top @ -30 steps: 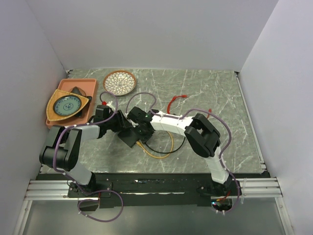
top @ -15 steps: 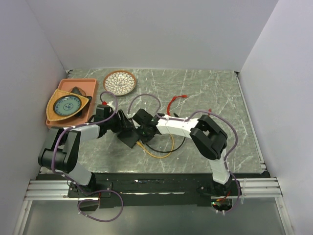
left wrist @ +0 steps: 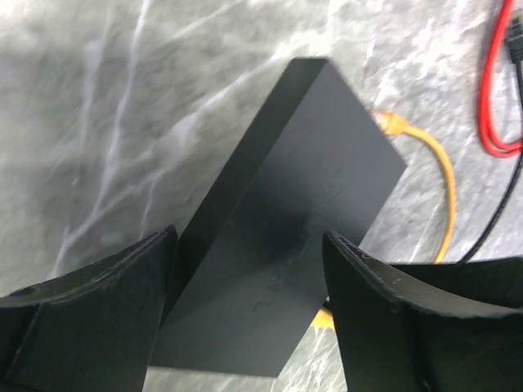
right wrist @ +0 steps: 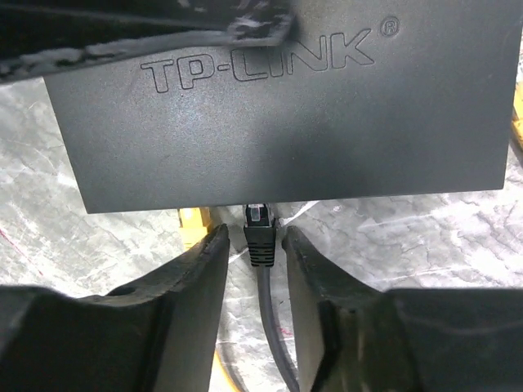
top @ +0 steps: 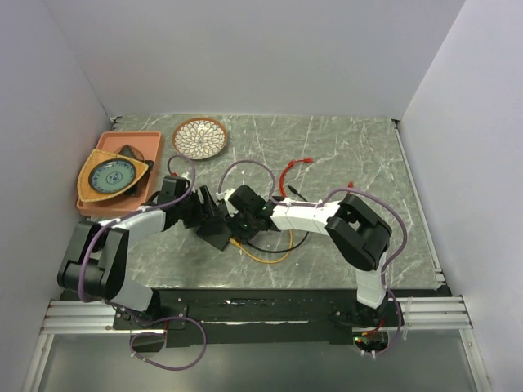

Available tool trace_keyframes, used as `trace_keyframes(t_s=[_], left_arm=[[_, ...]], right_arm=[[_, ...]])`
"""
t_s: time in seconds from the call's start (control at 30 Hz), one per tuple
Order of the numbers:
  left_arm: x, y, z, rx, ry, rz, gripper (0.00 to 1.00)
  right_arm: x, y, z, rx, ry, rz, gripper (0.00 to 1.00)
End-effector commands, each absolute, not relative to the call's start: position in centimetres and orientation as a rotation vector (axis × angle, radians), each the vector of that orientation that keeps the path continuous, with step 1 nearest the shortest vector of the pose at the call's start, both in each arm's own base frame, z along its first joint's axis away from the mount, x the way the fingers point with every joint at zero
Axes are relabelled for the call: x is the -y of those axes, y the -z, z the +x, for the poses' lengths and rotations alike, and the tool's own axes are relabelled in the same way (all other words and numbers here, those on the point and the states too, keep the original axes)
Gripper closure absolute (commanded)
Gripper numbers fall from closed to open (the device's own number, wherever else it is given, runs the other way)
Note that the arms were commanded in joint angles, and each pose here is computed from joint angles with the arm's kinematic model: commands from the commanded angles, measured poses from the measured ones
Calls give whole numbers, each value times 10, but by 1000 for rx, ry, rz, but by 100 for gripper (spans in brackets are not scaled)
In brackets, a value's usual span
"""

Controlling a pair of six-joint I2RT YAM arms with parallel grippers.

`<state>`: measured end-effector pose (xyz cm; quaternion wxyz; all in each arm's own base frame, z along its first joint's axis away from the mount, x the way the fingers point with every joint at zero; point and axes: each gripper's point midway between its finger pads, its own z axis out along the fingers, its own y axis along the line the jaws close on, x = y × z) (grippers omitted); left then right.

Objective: Insert the plug into the switch port

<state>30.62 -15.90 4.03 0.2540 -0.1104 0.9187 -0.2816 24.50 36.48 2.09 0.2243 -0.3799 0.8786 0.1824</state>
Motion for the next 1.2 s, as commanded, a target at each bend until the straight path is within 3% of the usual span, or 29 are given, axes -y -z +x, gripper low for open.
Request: trace_keyframes(t_s=[0.0, 0.13, 0.37, 0.47, 0.87, 1.17], left_arm=[[145, -53, 306, -2496, 658, -342, 20], [137, -73, 308, -2421, 627, -374, 14], [137, -127, 310, -2222, 677, -285, 1], [138, -148, 307, -2162, 696, -237, 4], [152, -215, 298, -1980, 844, -144, 4], [151, -231, 294, -1942, 871, -183, 4]], right_arm=[[-352, -26, 253, -2389, -440, -1048, 53], [-346, -36, 254, -2360, -417, -1036, 42], [-340, -72, 259, -2300, -413, -977, 8], [-340, -97, 259, -2259, -445, -950, 1], [-329, -195, 276, -2130, -536, -664, 1], [-279, -213, 311, -2122, -453, -375, 1]])
